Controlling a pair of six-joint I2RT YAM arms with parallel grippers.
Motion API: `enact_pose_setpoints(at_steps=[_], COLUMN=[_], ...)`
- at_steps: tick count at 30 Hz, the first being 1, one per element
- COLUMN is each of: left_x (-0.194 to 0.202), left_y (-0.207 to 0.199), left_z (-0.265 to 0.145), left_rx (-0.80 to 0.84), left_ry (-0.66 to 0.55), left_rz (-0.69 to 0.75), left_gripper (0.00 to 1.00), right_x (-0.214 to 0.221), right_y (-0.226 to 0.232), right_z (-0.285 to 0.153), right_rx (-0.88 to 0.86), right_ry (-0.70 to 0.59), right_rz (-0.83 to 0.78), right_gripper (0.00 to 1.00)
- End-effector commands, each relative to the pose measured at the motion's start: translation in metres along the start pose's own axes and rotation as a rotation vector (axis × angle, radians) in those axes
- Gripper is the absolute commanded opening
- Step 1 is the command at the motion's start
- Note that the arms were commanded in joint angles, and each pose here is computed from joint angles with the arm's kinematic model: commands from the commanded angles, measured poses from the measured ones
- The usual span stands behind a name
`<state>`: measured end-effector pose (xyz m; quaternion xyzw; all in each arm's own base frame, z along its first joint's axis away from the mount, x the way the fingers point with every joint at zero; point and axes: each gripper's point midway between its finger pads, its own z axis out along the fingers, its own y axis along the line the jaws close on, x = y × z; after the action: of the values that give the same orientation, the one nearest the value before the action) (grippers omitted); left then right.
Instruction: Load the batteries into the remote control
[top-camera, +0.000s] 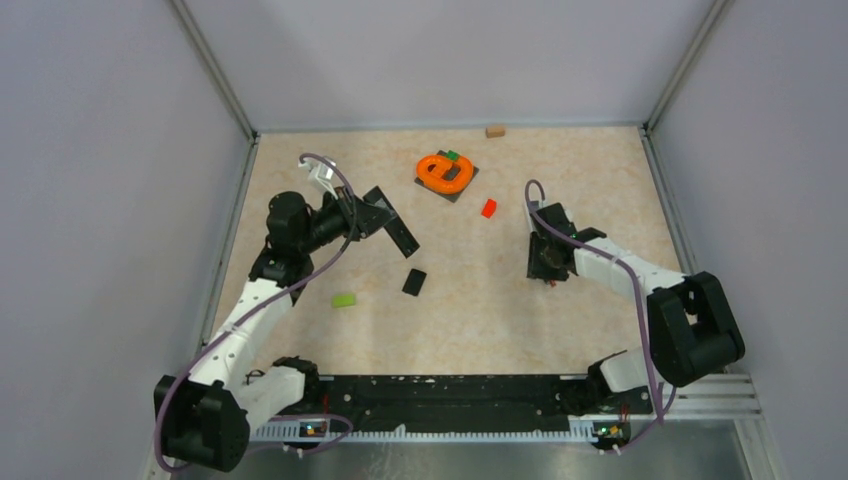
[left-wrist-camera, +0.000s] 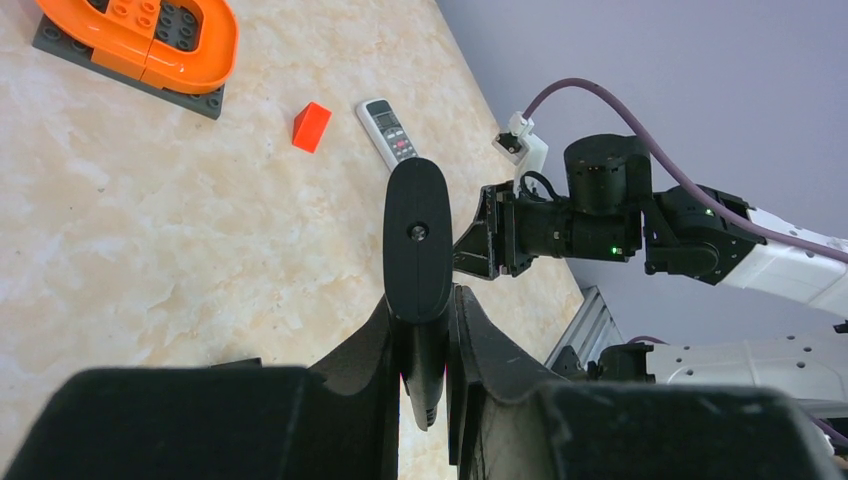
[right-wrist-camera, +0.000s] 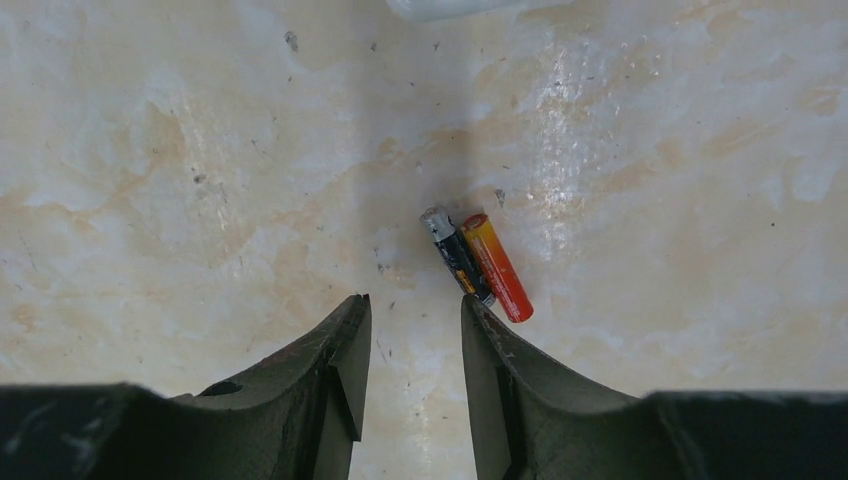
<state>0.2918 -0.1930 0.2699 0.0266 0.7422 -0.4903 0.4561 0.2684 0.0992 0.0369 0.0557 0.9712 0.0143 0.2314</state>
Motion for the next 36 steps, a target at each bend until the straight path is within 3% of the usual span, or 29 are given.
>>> enact_pose_setpoints(at_steps=[1, 11, 31, 36], left_x=[-0.019, -0.018, -0.019, -0.018], left_y=[-0.018, -0.017, -0.018, -0.018], left_z=[0.002, 0.004, 0.002, 0.001], left_rx=[0.054, 0.058, 0.054, 0.053], left_ry=[-0.04, -0.034, -0.036, -0.036], left_rz=[0.05, 0.04, 0.042, 0.042], left_gripper=[0.0, 0.0, 0.0, 0.0], right_x=[-0.018, -0.014, -0.017, -0.018], right_y=[-0.002, -0.006, -0.01, -0.008], right_z=[-0.003, 0.012, 0.028, 0.031], right_rx=[0.005, 0.017, 0.073, 0.069], right_ry=[-0.058, -0.028, -0.013, -0.011], right_rz=[-0.002, -0.01, 0.003, 0.009], right_gripper=[0.41, 0.43, 0.31, 0.2])
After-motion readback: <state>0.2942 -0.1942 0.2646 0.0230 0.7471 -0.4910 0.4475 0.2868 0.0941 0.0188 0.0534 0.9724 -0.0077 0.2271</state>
